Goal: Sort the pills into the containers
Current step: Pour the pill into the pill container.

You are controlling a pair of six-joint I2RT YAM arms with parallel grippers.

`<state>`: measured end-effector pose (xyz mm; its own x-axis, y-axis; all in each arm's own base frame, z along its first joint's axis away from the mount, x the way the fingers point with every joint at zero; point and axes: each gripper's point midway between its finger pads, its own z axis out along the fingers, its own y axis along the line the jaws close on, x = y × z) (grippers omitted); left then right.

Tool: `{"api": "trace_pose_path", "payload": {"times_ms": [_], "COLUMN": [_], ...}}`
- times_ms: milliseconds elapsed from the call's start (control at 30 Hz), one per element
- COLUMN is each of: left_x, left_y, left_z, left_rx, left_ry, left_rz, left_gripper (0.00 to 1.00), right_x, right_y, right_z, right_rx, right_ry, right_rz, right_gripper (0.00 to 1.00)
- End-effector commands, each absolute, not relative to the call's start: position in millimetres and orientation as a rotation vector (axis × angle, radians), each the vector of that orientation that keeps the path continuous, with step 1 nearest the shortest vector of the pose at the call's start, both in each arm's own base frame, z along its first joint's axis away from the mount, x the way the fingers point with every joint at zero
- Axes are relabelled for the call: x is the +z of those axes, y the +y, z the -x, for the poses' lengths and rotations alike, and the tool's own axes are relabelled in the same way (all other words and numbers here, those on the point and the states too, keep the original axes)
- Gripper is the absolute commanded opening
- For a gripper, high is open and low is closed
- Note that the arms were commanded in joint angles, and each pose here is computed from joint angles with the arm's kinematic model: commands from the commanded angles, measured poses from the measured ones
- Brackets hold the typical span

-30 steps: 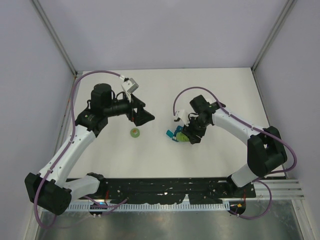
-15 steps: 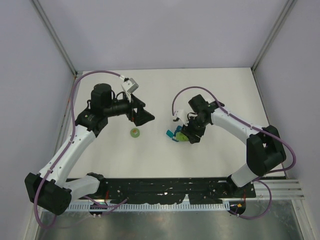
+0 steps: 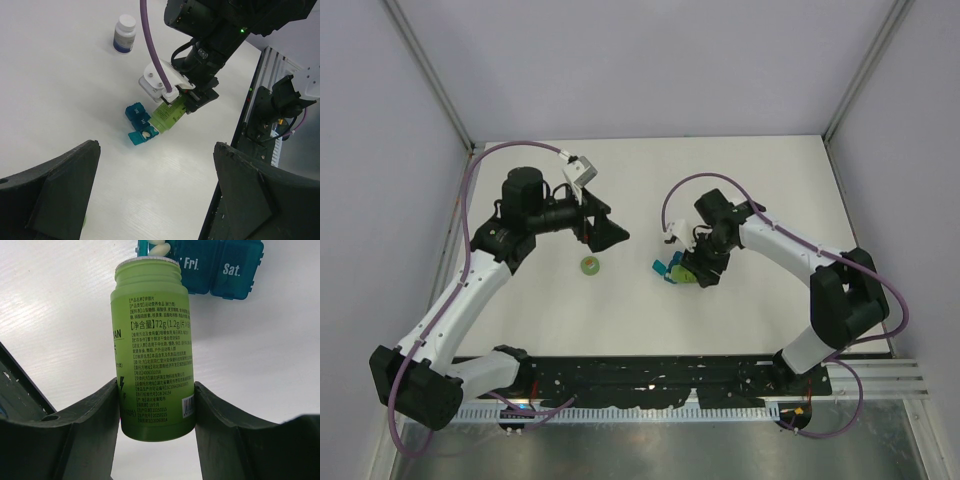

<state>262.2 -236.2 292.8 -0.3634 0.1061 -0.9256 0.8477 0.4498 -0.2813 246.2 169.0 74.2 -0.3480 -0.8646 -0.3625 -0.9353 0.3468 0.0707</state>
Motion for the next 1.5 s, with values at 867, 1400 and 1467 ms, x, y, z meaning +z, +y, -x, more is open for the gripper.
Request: {"api": "trace_pose_path", "payload": {"times_ms": [867, 1400, 1467], "left_x": [304.5, 297.5, 296.0], "left_y": [-236.9, -236.4, -236.2], "left_z": [-261.0, -262.5, -262.9], "left_rx": [-1.005, -0.996, -0.996], "left_ry": [1.715, 1.729, 1.736], "left_rz": [-0.828, -0.834, -0.830], "left_gripper": [1.00, 1.00, 1.00], "right_x": [86.2, 90.6, 90.7], "right_y": [175.3, 183.3, 183.5], "right_z": [-255.7, -252.8, -252.1], "right_rx": [0.358, 0.407, 0.412], "right_ry": [2.330, 2.262, 2.261], "right_rz": [1.636, 1.588, 1.586], "right_gripper": [0.06, 0.06, 0.06]}}
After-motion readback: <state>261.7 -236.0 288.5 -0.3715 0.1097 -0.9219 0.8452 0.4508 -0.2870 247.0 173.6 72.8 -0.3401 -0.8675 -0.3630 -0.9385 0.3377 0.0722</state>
